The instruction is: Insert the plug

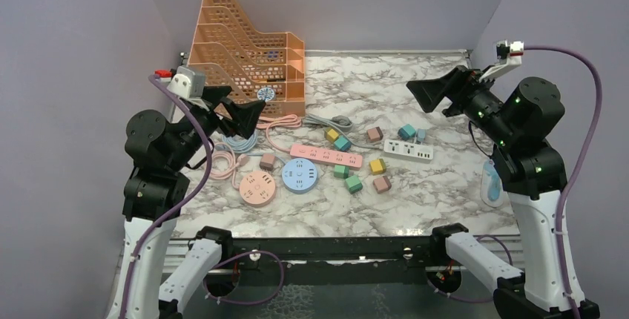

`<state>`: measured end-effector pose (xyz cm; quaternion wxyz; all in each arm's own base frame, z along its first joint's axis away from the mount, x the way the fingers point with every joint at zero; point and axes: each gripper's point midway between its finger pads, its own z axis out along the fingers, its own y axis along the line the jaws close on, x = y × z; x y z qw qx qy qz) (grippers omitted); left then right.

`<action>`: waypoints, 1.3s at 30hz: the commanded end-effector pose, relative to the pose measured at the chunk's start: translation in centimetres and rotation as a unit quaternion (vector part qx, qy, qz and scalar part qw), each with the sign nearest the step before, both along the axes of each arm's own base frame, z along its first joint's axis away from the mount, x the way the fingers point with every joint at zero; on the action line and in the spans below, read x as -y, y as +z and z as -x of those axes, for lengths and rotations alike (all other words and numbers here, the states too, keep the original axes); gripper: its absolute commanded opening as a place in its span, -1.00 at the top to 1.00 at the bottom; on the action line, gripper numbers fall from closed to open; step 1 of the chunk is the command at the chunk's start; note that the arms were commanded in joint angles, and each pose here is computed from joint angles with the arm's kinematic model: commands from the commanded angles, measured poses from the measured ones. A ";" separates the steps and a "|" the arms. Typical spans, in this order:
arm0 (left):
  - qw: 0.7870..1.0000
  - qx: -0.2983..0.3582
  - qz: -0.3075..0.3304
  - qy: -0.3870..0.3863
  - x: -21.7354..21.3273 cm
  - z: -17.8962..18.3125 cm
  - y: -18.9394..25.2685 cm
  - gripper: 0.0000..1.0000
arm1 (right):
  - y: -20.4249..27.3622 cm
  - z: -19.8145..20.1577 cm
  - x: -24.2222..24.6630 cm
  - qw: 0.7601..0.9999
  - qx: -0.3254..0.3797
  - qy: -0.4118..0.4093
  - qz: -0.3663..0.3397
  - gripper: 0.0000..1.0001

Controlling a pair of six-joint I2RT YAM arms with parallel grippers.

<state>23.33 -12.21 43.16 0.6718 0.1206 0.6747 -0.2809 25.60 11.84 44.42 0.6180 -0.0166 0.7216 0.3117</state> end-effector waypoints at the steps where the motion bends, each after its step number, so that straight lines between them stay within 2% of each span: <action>1: 0.999 0.016 0.013 -0.046 1.3 1.2 0.5 -0.98 | 0.9 1.3 -1.3 0.999 0.012 0.047 -0.021 -0.87; 7: 0.997 -0.020 0.031 -0.066 2.2 1.3 -1.7 -0.99 | -0.2 1.7 -1.2 0.999 -0.001 0.047 -0.025 -0.93; 13: 0.992 -0.060 0.043 -0.099 3.3 1.6 -4.9 -0.99 | -3.0 1.3 -0.8 0.998 -0.044 0.027 -0.038 -0.92; 17: 0.986 -0.089 0.044 -0.131 4.4 1.5 -7.6 -0.99 | -5.9 0.9 -0.8 0.996 -0.075 0.022 -0.041 -0.90; 20: 0.979 -0.130 0.048 -0.153 5.3 1.5 -10.3 -0.98 | -9.7 0.6 -1.3 0.992 -0.119 0.042 -0.011 -0.84; 24: 0.965 -0.195 0.057 -0.165 6.2 1.6 -14.2 -0.76 | -16.7 0.5 -1.2 0.973 -0.225 0.046 0.024 -0.64; 28: 0.954 -0.241 0.067 -0.163 7.0 1.8 -16.6 -0.73 | -22.7 -0.3 1.3 0.954 -0.294 -0.035 0.053 -0.54; 33: 0.945 -0.283 0.064 -0.154 8.5 2.0 -19.0 -0.75 | -28.4 0.0 2.5 0.917 -0.382 -0.078 0.078 -0.46; 36: 0.942 -0.307 0.057 -0.126 9.1 1.6 -20.9 -0.75 | -30.9 0.6 1.9 0.903 -0.410 -0.080 0.099 -0.44; 39: 0.936 -0.333 0.062 -0.098 9.5 1.0 -22.7 -0.69 | -31.7 1.1 -1.0 0.905 -0.407 -0.048 0.117 -0.40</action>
